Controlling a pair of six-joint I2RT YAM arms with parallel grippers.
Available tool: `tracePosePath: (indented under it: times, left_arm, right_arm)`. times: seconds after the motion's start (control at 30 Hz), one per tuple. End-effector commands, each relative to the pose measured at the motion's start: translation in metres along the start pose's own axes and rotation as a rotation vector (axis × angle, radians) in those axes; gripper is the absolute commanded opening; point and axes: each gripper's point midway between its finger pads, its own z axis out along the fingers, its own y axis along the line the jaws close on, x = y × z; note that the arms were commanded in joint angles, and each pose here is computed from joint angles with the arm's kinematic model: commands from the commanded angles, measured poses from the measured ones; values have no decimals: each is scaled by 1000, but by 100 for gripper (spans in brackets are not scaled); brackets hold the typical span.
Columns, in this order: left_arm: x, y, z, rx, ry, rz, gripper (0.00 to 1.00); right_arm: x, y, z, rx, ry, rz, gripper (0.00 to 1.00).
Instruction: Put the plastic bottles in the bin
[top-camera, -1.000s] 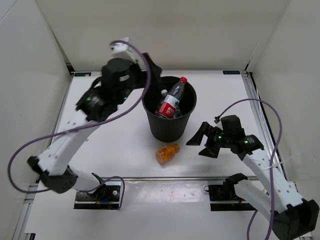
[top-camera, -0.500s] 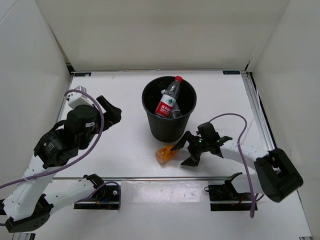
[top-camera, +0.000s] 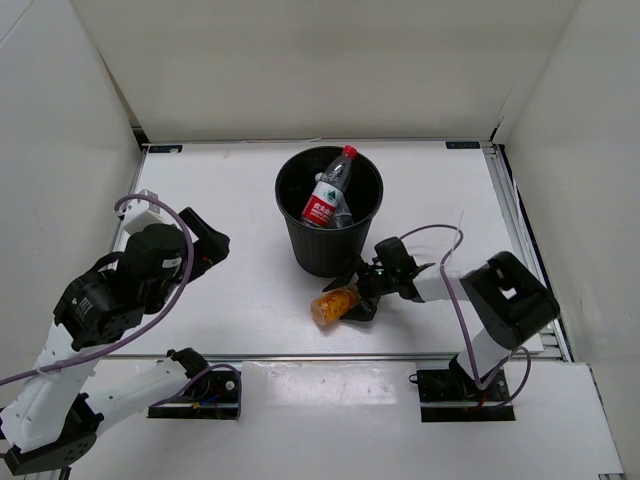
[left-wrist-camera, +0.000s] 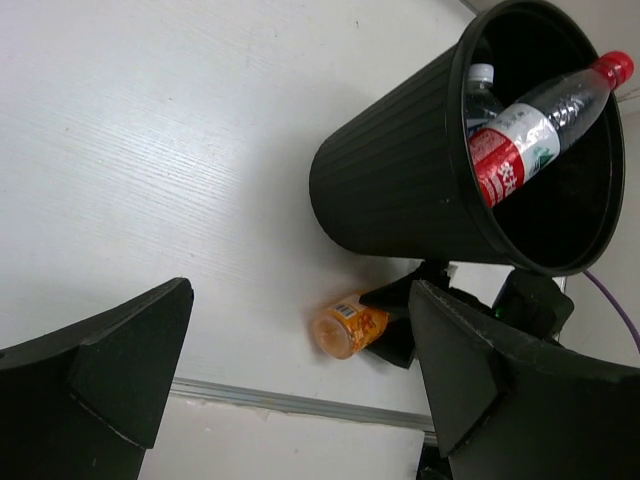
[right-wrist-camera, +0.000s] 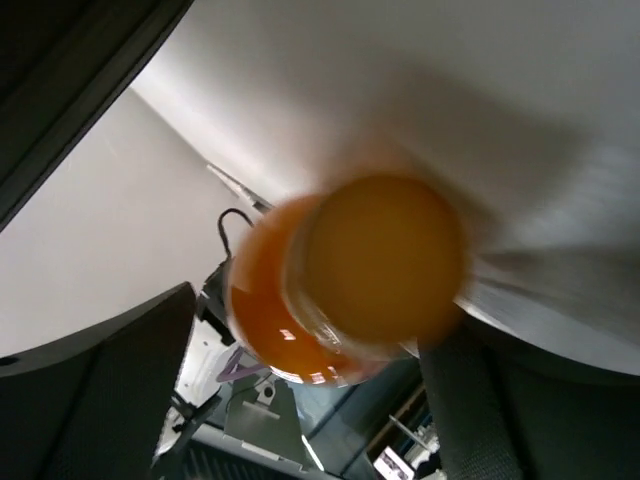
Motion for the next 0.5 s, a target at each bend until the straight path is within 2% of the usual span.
tracePosePath:
  times: [0.0,0.03,0.17,0.23,0.27,0.33,0.4,0.43,0.47]
  left_arm:
    - [1,5,-3,-18,9,-4,100]
    - [1,5,-3,-18,9,-4,100]
    - [-4,6,-2,-30,-12,14,100]
    - [-6,7,-1,-37,-23,14,100]
    - [-9,9,-4,-36,-40,7,100]
    - [-10,13,-4,-41,-49,6,100]
    - [-9,17,-2,-49,-60,7,100]
    - [-8,22,-2,-58,-69,9,100]
    - [-6,23,0,-64,-65,14,100]
  right_arm:
    - [1,23,11,-52,55,-36,88]
    - [3,26,10,-60,63,-55,79]
    - [10,8,3,29,75,-29,63]
    - [18,14,-8,33,76,-62,50]
    - [24,2,-15,95,87,-31,46]
    - [35,12,-32,91,90,-99,38]
    - [47,10,-52,139,98,-96,37]
    - [55,21,-67,106,85,-186,37]
    - [57,54,-86,51,46,-261,35]
